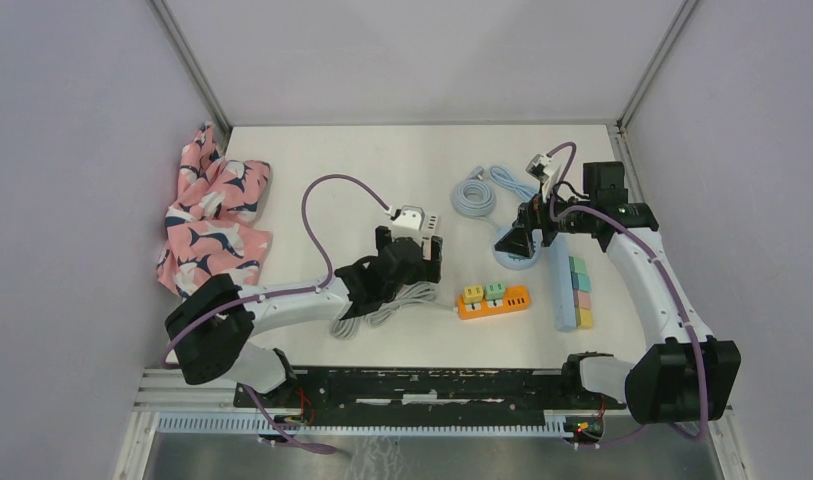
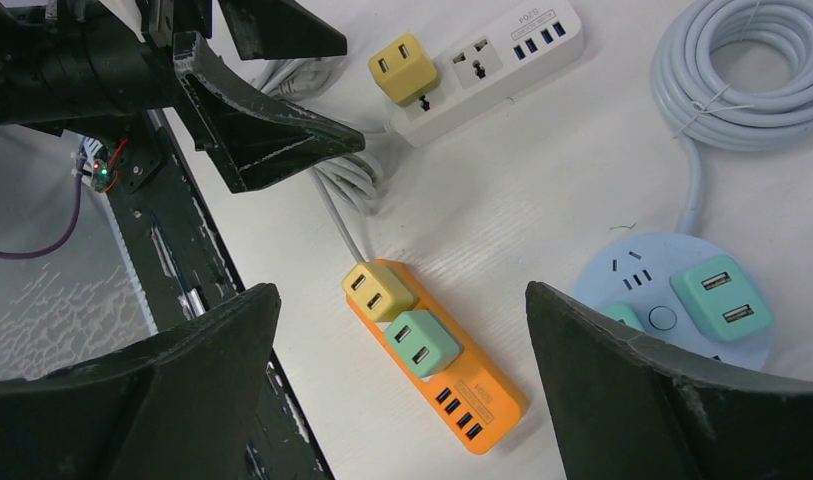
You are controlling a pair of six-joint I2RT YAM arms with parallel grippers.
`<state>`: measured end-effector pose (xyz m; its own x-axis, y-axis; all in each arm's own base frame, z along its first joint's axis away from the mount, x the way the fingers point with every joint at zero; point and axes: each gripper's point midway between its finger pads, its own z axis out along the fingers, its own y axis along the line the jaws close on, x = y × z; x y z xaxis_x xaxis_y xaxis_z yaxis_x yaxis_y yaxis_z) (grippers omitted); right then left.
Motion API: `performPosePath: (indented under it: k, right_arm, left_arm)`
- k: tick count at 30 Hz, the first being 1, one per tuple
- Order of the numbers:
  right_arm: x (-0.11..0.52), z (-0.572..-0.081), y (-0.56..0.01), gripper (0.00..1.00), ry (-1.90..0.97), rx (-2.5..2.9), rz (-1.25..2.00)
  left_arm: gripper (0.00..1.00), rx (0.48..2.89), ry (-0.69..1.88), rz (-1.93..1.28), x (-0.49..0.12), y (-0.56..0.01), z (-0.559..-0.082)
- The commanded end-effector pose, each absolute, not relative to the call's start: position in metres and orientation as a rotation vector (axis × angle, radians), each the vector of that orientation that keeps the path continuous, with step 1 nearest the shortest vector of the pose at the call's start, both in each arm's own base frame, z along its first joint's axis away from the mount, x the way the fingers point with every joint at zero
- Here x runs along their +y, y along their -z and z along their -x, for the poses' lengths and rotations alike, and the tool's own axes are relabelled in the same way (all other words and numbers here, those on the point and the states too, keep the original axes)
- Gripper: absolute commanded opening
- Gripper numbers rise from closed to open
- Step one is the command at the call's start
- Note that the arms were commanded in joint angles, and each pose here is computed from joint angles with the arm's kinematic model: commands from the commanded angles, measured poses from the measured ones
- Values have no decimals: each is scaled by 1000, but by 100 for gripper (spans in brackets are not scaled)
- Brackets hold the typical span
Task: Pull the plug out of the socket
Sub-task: Remove the plug from the socket.
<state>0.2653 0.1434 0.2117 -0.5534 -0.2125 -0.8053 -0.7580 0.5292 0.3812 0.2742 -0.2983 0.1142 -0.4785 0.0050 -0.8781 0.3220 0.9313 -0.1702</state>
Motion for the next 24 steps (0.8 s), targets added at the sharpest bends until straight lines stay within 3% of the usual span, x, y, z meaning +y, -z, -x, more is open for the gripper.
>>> performPosePath:
  k: [1,17,24]
  right_arm:
    - [148,-267,-221,100,-985,2011,810]
    - [149,-267,-218,100,-979,2018,819]
    - [150,-266,-218,100,-981,2018,822]
  left_arm:
    - [98,1963,423,-218,-303,-138,-283]
    - [95,2094,127,-292,-298,-112,-311]
    - [86,2173,226,-328,-306,-94,-323]
